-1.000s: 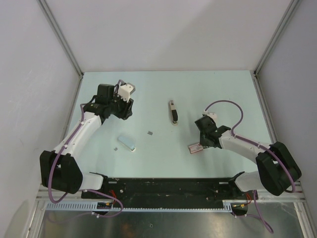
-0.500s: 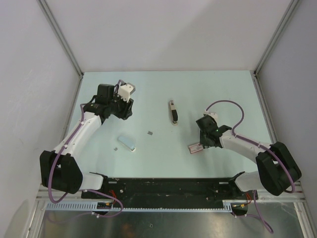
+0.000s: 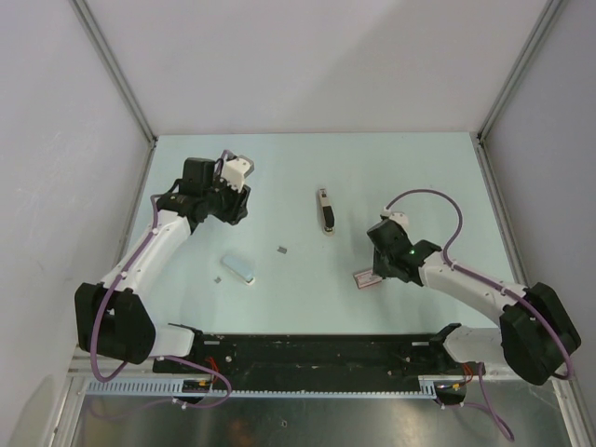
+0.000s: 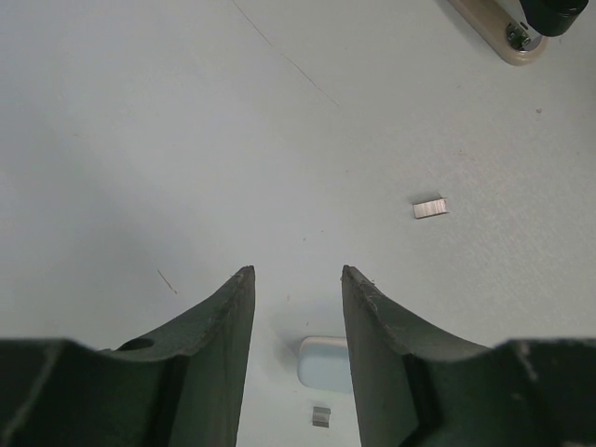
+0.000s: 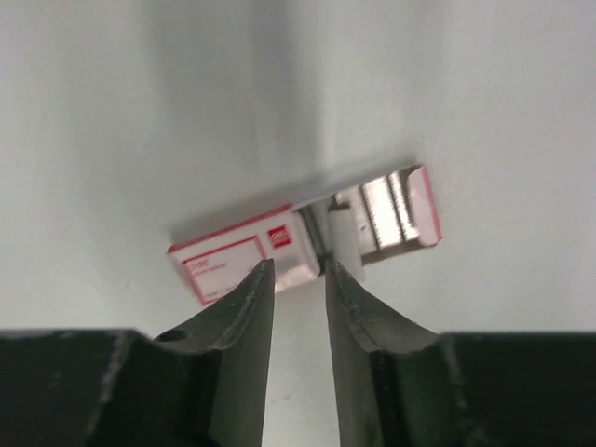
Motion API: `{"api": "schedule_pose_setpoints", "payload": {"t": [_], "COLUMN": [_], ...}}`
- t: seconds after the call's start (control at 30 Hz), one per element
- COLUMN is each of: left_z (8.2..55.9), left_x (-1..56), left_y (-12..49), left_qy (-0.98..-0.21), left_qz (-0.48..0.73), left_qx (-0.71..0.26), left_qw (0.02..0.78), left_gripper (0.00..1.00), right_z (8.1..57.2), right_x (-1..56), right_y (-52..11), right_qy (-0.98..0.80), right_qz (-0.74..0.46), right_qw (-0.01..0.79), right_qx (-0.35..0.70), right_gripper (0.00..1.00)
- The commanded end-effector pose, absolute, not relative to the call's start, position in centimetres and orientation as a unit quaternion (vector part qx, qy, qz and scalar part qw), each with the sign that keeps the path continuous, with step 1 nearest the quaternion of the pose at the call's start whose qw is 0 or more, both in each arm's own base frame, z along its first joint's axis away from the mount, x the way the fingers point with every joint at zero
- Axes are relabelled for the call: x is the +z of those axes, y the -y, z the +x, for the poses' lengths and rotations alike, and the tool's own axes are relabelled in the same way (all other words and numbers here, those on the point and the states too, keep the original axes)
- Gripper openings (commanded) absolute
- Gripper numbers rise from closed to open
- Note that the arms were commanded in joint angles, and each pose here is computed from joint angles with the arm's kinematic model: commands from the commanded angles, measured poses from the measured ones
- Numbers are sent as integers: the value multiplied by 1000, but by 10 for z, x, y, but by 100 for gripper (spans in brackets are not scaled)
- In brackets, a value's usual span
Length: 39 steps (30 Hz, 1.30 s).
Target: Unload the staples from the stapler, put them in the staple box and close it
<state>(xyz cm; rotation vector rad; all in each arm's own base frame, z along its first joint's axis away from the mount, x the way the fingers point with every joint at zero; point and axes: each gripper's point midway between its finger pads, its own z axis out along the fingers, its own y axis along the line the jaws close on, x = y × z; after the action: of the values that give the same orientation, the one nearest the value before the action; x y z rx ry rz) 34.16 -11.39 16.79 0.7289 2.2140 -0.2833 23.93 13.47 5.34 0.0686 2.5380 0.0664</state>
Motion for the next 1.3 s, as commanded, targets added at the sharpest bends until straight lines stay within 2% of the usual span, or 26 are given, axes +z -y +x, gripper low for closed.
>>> {"api": "schedule_pose_setpoints", "payload": {"t": [0.0, 0.13, 0.47, 0.73, 0.93, 1.27], "left_z": [343, 343, 339, 339, 339, 342], "left_x": [185, 184, 185, 187, 186, 188], "left_y": [114, 115, 114, 112, 112, 111], "left_qy": [-855, -856, -854, -852, -852, -851], "left_qz": [297, 296, 299, 302, 304, 305], "left_qx": [-101, -105, -104, -98, -95, -92], "left_qw": [413, 412, 413, 417, 416, 418], "left_gripper": [48, 48, 48, 48, 48, 48], "right_z": [216, 204, 201, 212, 209, 203], "right_x": [56, 49, 33, 30, 26, 24], "right_y": [-146, -154, -146, -149, -152, -151], "right_qy": [-959, -964, -970, -970, -973, -975], "right_qz": [33, 38, 56, 81, 72, 62], "right_qw": [279, 259, 238, 227, 216, 212], "right_qx": [38, 41, 9, 36, 40, 29], "right_gripper": [29, 20, 18, 12, 2, 0]}}
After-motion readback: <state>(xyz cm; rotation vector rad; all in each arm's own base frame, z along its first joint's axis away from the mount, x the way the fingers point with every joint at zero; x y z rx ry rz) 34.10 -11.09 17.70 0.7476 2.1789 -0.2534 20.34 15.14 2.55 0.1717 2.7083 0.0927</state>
